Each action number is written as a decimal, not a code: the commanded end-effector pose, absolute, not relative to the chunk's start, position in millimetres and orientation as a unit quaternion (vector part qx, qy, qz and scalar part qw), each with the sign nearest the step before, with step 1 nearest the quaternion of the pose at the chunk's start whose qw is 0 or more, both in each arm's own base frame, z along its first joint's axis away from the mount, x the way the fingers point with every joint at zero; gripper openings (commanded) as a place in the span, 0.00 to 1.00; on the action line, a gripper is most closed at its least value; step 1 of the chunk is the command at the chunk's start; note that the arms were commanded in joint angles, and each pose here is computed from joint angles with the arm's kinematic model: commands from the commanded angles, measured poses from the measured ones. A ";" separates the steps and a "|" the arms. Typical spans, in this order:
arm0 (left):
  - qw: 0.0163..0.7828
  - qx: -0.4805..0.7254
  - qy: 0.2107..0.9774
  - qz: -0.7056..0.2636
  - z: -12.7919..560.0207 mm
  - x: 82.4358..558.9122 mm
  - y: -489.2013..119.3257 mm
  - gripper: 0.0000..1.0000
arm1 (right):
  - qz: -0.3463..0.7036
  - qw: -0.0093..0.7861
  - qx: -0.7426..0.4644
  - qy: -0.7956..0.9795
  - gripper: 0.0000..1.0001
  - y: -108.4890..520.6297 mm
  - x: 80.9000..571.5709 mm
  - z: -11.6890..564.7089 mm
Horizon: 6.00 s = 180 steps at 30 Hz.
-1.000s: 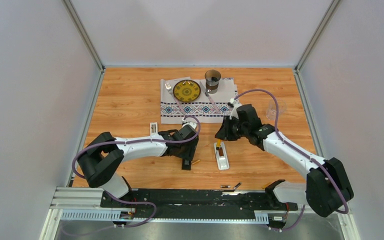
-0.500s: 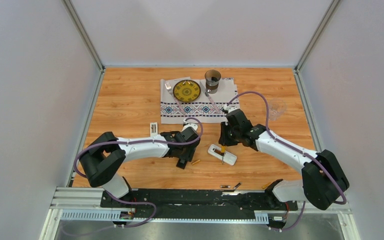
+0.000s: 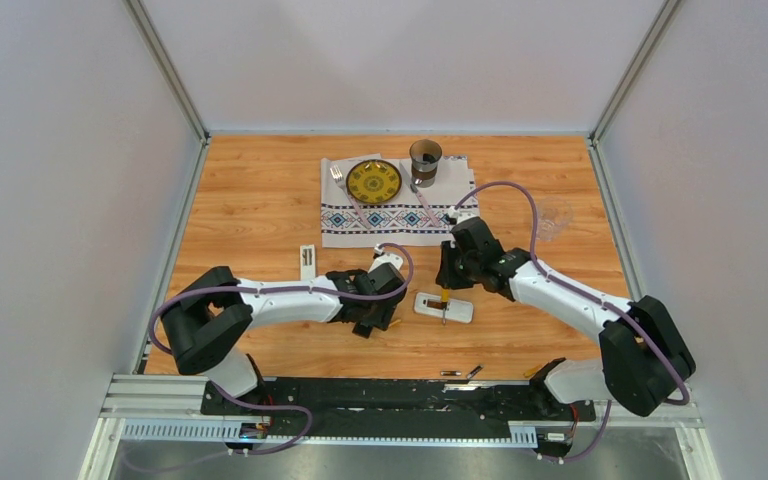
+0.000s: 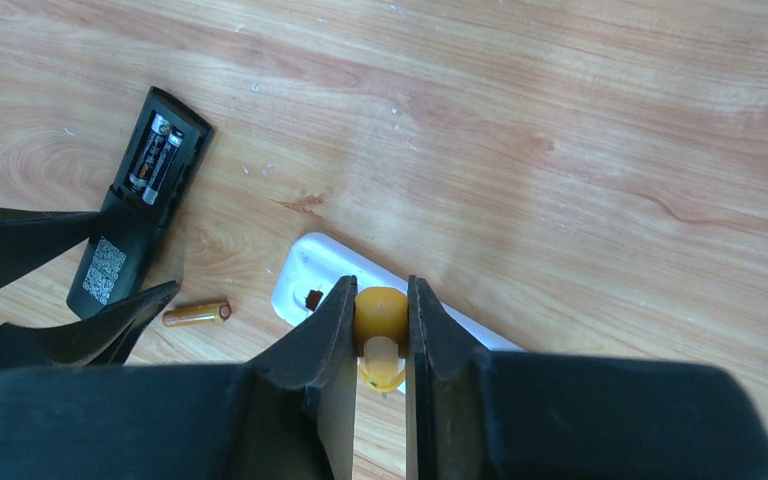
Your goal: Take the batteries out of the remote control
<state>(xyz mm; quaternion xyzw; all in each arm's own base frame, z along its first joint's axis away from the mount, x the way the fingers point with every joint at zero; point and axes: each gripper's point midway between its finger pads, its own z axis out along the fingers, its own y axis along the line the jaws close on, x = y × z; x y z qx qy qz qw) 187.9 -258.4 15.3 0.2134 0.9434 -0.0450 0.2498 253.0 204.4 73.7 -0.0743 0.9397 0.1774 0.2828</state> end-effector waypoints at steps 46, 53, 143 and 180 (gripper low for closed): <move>0.293 0.371 0.860 -0.191 94.3 140.1 -325.2 0.00 | 0.218 0.491 0.085 0.839 0.00 136.2 326.6 220.0; 0.236 0.415 0.860 -0.182 58.5 109.1 -368.1 0.00 | 0.209 0.491 0.094 0.841 0.00 122.2 325.3 218.5; 0.206 0.414 0.882 -0.092 -0.2 89.7 -300.9 0.16 | 0.287 0.418 0.012 0.862 0.00 188.1 269.4 135.1; 0.356 0.273 0.721 -0.528 240.3 167.2 -399.3 0.32 | 0.519 0.466 -0.093 0.710 0.04 239.0 221.1 305.9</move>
